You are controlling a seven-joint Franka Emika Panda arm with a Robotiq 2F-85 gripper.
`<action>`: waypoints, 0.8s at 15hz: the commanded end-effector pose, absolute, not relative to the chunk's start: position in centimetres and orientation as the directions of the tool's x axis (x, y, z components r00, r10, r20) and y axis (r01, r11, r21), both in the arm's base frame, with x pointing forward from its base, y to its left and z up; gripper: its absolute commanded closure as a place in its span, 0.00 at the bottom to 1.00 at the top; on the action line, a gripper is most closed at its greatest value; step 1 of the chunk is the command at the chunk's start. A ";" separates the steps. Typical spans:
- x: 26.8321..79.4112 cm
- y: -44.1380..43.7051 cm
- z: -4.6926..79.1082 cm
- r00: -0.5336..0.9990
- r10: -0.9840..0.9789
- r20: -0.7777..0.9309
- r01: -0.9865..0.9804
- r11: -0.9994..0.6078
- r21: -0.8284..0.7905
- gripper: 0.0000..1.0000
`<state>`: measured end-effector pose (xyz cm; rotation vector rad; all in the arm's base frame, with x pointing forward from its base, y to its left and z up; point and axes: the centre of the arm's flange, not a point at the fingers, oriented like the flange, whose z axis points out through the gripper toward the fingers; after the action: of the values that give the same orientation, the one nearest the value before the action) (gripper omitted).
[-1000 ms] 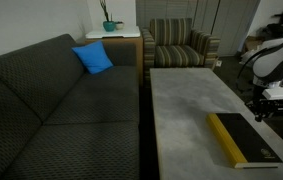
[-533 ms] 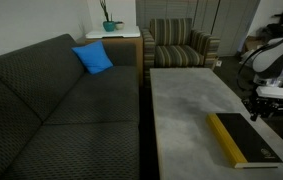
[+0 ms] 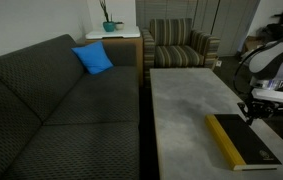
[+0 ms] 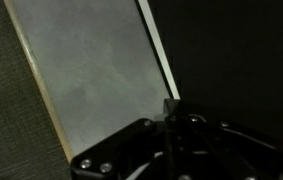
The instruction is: Open the black and yellow book
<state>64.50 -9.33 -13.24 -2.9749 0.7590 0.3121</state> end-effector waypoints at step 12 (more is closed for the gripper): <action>66.9 -6.0 -15.9 0.840 -0.402 -0.365 -0.456 -0.887 -0.074 1.00</action>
<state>64.51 -5.99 -13.00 -2.9073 0.6942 0.4546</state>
